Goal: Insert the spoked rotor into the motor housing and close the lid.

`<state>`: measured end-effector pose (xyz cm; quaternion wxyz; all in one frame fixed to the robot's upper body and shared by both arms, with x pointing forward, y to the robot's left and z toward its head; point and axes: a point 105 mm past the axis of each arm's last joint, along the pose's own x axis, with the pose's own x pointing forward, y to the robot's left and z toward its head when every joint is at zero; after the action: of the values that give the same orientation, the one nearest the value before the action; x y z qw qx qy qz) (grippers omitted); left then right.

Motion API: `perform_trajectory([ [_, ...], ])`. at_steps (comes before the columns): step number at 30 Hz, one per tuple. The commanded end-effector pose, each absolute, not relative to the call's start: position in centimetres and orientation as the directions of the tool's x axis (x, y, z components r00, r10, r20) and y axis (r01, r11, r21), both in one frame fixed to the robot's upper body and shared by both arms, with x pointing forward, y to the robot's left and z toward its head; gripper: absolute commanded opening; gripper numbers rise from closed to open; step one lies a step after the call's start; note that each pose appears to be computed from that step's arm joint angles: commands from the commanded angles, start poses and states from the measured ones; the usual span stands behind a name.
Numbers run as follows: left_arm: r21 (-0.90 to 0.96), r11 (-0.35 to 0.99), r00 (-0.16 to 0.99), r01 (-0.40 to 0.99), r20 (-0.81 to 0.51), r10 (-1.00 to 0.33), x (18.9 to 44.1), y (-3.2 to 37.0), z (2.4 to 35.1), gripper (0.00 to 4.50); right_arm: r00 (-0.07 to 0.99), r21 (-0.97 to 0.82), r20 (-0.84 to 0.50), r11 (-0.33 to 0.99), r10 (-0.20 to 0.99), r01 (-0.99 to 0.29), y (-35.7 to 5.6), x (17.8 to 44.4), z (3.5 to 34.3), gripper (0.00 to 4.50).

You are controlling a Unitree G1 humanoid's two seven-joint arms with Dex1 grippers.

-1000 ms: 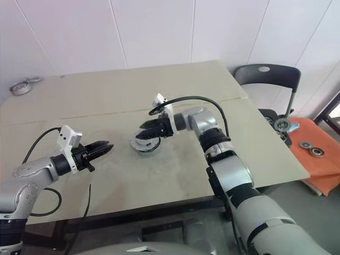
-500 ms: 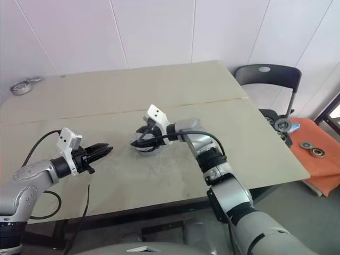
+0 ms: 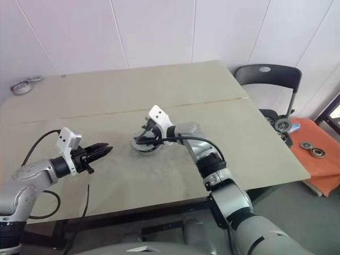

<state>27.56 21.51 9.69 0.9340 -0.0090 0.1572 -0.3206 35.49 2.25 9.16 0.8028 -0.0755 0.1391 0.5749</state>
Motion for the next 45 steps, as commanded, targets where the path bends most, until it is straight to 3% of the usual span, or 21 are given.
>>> perform_trajectory([
  [1,-0.071,0.799,0.764,0.598,-0.253,-0.594,28.0,22.0,11.2,1.23,0.269,-0.011,-0.251,0.275,0.93,-0.961,2.9,35.0,11.2,3.99],
  [3,-0.072,0.798,0.763,0.598,-0.253,-0.594,28.0,22.0,11.2,1.23,0.275,-0.021,-0.266,0.28,0.924,-0.96,2.9,35.0,11.0,4.45],
  [34,-0.073,0.802,0.767,0.592,-0.256,-0.589,28.0,21.9,11.0,1.23,0.371,-0.053,-0.328,0.375,0.869,-0.925,3.0,36.8,8.3,4.45],
  [40,-0.07,0.802,0.767,0.593,-0.255,-0.589,28.1,21.9,11.1,1.23,0.368,-0.053,-0.33,0.372,0.87,-0.927,2.8,36.7,8.2,3.06],
  [45,-0.071,0.801,0.766,0.595,-0.254,-0.591,28.1,21.8,11.1,1.23,0.365,-0.055,-0.341,0.37,0.866,-0.928,2.8,36.7,8.0,3.06],
])
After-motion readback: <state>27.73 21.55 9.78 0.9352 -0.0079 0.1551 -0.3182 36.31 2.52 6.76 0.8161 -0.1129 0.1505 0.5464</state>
